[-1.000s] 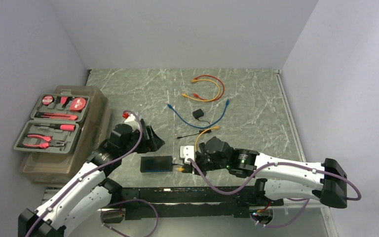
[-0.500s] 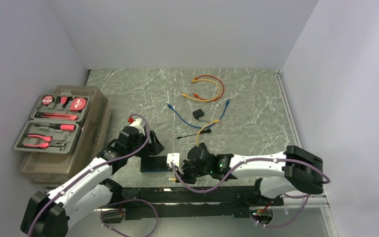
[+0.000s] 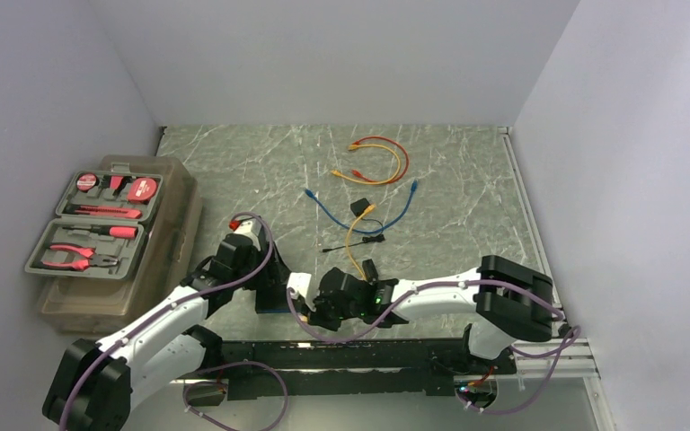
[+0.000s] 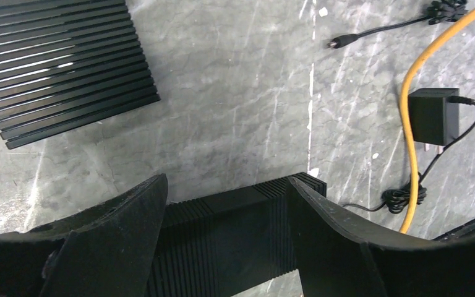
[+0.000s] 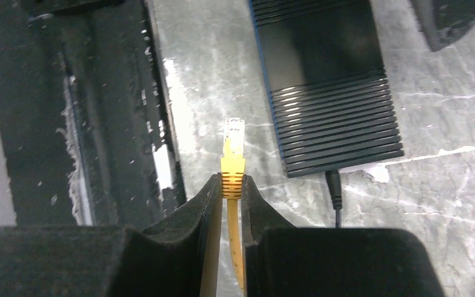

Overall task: Insert the plug into the switch port
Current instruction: Adjust the switch port at the center of the board.

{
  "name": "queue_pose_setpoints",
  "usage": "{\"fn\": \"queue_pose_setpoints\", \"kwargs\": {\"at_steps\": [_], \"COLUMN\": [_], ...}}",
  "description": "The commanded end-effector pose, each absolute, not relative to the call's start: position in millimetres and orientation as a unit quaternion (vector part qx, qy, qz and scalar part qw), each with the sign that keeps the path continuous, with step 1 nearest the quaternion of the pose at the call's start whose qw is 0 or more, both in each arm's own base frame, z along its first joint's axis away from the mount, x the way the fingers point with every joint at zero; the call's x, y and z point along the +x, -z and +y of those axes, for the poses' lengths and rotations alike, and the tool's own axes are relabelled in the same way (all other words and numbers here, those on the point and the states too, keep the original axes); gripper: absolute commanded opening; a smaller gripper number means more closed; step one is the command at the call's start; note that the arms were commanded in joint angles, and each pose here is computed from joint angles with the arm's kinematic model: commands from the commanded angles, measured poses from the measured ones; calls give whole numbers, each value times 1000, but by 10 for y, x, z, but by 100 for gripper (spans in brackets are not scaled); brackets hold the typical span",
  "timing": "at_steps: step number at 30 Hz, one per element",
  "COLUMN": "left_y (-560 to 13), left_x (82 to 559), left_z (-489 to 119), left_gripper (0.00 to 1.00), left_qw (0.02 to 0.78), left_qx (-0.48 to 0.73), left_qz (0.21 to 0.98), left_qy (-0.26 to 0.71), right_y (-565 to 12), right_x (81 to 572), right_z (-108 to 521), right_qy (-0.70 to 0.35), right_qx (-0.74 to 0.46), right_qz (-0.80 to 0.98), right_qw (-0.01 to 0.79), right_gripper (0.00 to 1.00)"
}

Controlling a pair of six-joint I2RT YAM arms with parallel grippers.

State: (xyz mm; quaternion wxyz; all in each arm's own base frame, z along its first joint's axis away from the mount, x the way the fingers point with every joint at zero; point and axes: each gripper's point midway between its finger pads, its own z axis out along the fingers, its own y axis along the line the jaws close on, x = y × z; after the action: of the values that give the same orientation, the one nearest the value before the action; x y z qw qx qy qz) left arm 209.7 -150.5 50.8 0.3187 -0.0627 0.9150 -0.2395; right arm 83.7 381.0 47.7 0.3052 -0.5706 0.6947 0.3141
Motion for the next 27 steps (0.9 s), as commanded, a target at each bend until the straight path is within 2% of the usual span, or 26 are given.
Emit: {"fn": "queue_pose_setpoints", "kwargs": {"at_steps": [1, 12, 27], "left_y": [-491, -462, -430], "left_x": [2151, 2073, 1845], "left_z": [-1492, -1488, -1680], "left_gripper": [74, 67, 53], "left_qw": [331, 322, 282], "left_qx": [-60, -56, -49], "left_qz": [910, 911, 903], "left_qy": [242, 252, 321], "right_y": [-598, -421, -487], "right_x": [1006, 1107, 1469], "right_z": [4000, 3949, 3647], "right_qy": [-304, -266, -202], "right_qx": [-535, -522, -452], "right_qz": [712, 741, 778], "right_qw": [338, 329, 386], "right_gripper": [0, 0, 0]}}
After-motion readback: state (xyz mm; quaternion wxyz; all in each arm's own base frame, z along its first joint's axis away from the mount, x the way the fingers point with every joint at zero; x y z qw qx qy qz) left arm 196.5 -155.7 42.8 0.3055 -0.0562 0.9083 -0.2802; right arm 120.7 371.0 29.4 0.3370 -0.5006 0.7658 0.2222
